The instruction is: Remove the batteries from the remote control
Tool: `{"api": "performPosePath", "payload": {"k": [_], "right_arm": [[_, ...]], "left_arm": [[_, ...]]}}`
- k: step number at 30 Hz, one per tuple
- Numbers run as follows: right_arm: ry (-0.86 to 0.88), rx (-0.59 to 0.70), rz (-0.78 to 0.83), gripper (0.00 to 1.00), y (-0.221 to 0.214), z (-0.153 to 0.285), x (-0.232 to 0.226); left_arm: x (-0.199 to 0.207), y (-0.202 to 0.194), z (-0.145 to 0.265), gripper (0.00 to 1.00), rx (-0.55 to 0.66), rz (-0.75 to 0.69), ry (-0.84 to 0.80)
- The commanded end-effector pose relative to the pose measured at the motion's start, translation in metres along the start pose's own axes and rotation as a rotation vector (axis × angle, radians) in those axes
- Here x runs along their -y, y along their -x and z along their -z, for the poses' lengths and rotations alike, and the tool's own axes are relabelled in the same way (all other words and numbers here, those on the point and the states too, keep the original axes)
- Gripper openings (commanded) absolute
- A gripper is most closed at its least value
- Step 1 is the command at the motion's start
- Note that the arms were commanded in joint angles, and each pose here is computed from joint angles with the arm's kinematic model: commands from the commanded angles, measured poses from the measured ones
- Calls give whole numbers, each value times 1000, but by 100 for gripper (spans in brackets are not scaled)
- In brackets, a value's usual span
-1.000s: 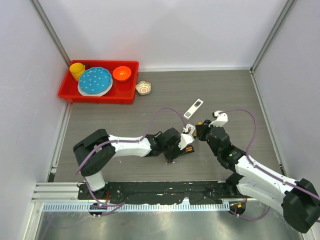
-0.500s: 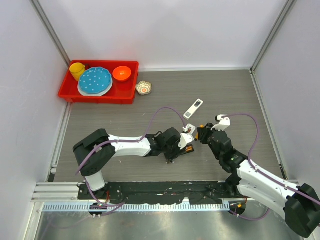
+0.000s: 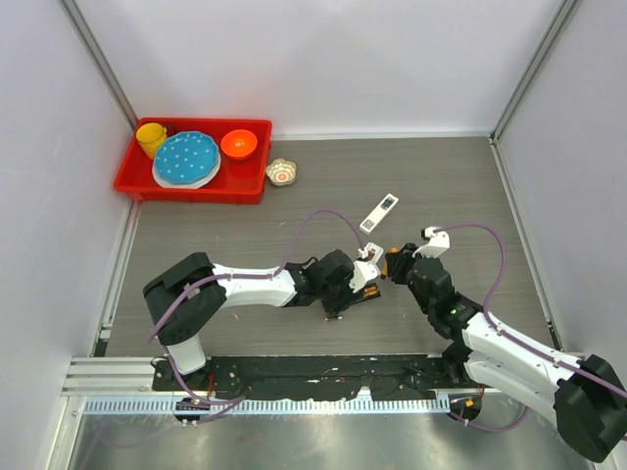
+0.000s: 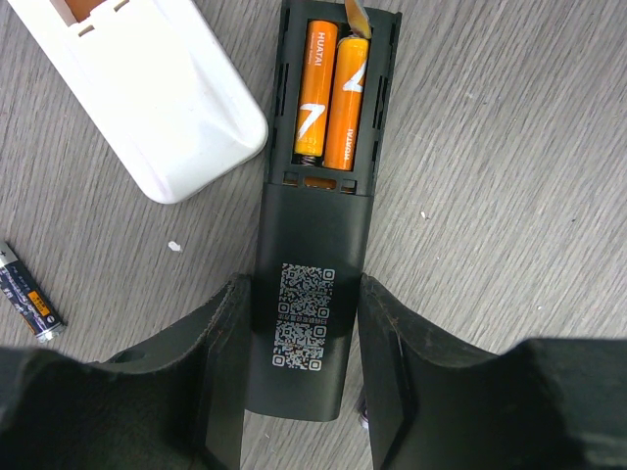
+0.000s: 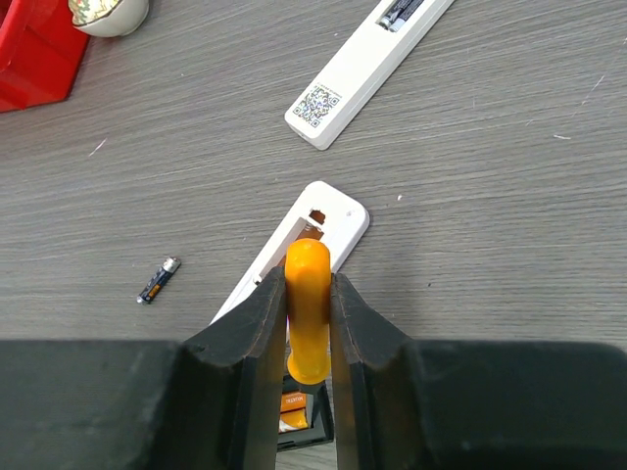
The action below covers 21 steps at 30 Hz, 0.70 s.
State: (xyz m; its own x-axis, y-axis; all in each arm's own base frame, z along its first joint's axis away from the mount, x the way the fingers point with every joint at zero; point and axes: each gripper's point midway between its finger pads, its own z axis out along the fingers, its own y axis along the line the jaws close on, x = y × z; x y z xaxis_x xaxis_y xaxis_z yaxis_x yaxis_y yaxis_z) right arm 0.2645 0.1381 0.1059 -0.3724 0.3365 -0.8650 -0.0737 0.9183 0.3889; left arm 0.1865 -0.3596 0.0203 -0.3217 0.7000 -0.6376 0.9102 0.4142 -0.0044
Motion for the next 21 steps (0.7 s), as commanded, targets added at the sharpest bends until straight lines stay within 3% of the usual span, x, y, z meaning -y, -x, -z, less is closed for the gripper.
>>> {"api": "performPosePath", "payload": {"k": [1, 9, 12, 21], "right_arm": [[56, 24, -82, 1, 5, 1, -13], [125, 25, -165, 1, 9, 5, -29], [146, 29, -185, 1, 12, 7, -33], [199, 31, -211, 1, 21, 13, -46]], "left_arm": [[2, -26, -6, 20, -88, 30, -10], [3, -26, -8, 9, -96, 31, -16], [3, -28, -9, 1, -105, 33, -18], [4, -28, -10, 0, -109, 34, -24]]}}
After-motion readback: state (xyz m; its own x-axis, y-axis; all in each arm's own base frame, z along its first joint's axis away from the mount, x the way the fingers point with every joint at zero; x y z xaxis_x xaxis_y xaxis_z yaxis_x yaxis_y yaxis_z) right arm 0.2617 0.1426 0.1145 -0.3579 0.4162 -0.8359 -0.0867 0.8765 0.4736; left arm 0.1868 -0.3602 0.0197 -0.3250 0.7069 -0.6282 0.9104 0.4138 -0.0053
